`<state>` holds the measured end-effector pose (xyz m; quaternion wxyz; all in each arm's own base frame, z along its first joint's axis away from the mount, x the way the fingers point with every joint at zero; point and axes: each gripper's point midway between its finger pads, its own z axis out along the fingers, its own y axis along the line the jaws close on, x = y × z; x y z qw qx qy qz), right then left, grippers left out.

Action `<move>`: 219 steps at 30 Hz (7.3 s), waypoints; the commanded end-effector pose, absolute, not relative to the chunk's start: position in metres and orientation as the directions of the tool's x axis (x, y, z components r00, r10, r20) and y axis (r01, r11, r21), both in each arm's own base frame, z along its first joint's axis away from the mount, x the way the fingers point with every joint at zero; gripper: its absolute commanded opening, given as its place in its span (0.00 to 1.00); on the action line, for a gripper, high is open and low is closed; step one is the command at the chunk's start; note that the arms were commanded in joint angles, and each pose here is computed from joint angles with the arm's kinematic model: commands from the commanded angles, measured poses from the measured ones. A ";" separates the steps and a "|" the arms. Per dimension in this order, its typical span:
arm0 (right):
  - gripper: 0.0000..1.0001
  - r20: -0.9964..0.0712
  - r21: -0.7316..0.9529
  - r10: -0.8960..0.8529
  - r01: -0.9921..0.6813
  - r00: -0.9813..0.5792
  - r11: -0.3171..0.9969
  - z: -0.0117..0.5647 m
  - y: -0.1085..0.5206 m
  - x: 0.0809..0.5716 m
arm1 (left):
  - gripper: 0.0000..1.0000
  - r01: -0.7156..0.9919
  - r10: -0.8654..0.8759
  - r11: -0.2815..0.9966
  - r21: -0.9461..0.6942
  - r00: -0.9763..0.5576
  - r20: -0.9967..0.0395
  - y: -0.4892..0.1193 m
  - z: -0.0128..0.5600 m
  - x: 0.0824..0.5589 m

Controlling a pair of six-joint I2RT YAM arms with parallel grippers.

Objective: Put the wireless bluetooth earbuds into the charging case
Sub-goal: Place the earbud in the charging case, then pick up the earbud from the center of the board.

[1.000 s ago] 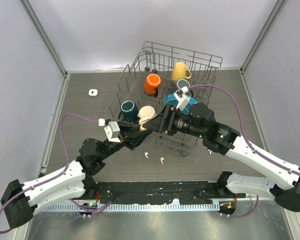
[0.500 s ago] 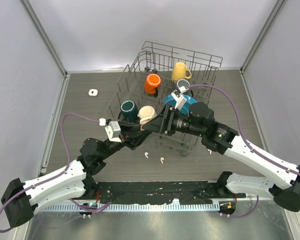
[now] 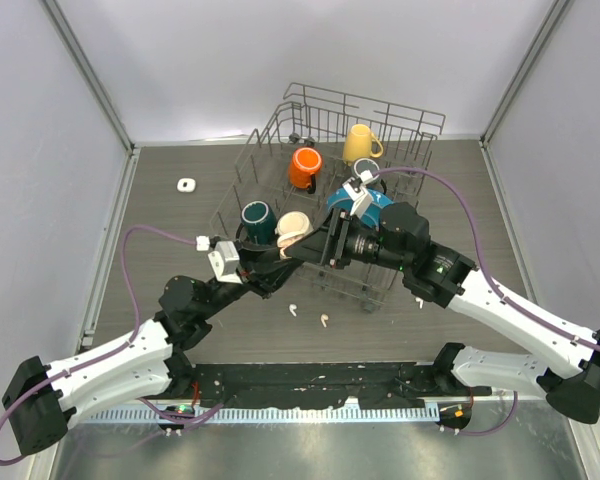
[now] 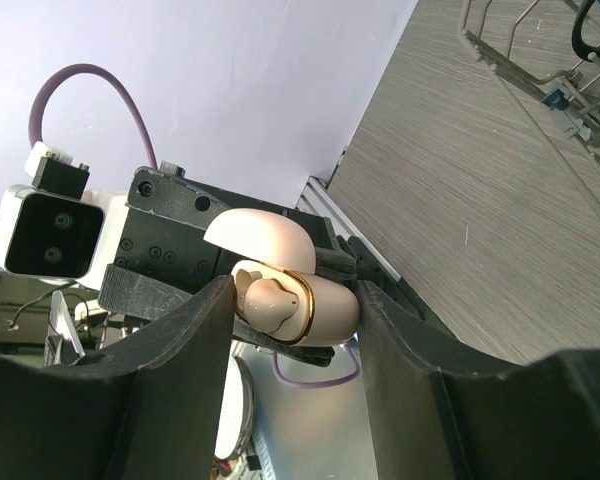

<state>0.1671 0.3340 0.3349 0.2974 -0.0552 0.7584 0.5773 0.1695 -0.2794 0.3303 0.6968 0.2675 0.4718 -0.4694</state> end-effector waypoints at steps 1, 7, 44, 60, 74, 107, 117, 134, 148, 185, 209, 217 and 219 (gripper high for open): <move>0.30 -0.528 0.841 0.221 -0.469 -0.820 0.269 0.344 0.344 0.159 | 0.00 0.910 -0.455 0.413 -0.049 0.159 -0.876 -0.276 0.358 0.167; 0.18 -0.532 0.836 0.194 -0.476 -0.824 0.272 0.339 0.348 0.159 | 0.00 0.908 -0.459 0.415 -0.053 0.158 -0.874 -0.276 0.359 0.167; 0.63 -0.574 0.804 0.195 -0.501 -0.795 0.322 0.339 0.349 0.169 | 0.00 0.875 -0.456 0.468 -0.127 0.116 -0.882 -0.258 0.333 0.170; 0.80 -0.672 0.724 0.251 -0.549 -0.697 0.417 0.356 0.321 0.177 | 0.00 0.763 -0.388 0.626 -0.163 0.123 -0.913 -0.204 0.299 0.171; 0.61 -0.639 0.615 0.162 -0.373 -0.752 0.695 0.254 0.305 0.181 | 0.00 0.727 -0.391 0.661 -0.186 0.122 -0.912 -0.179 0.293 0.163; 0.53 -0.687 0.170 -0.104 -0.298 -0.719 0.939 0.104 0.284 0.139 | 0.00 0.774 -0.391 0.608 -0.177 0.098 -0.915 -0.191 0.298 0.156; 0.50 -0.651 0.193 -0.092 -0.282 -0.754 0.940 0.078 0.294 0.135 | 0.00 0.784 -0.397 0.593 -0.183 0.087 -0.914 -0.195 0.300 0.155; 0.44 -0.638 0.168 -0.074 -0.233 -0.767 0.958 0.053 0.281 0.149 | 0.00 0.783 -0.393 0.593 -0.187 0.078 -0.916 -0.197 0.297 0.156; 0.40 -0.635 0.139 -0.096 -0.235 -0.767 0.962 0.041 0.278 0.160 | 0.00 0.777 -0.387 0.601 -0.189 0.076 -0.919 -0.197 0.295 0.158; 0.36 -0.686 0.030 -0.223 -0.333 -0.692 0.942 0.069 0.289 0.164 | 0.00 0.773 -0.391 0.603 -0.196 0.073 -0.918 -0.198 0.294 0.160; 0.44 -0.700 0.024 -0.199 -0.301 -0.686 0.953 0.053 0.283 0.146 | 0.00 0.782 -0.396 0.591 -0.200 0.065 -0.916 -0.199 0.295 0.158; 0.46 -0.718 -0.045 -0.210 -0.256 -0.664 0.966 0.046 0.273 0.154 | 0.00 0.779 -0.401 0.592 -0.205 0.065 -0.914 -0.197 0.295 0.157; 0.48 -0.719 -0.049 -0.210 -0.253 -0.662 0.966 0.044 0.273 0.155 | 0.00 0.777 -0.399 0.595 -0.205 0.064 -0.915 -0.196 0.294 0.157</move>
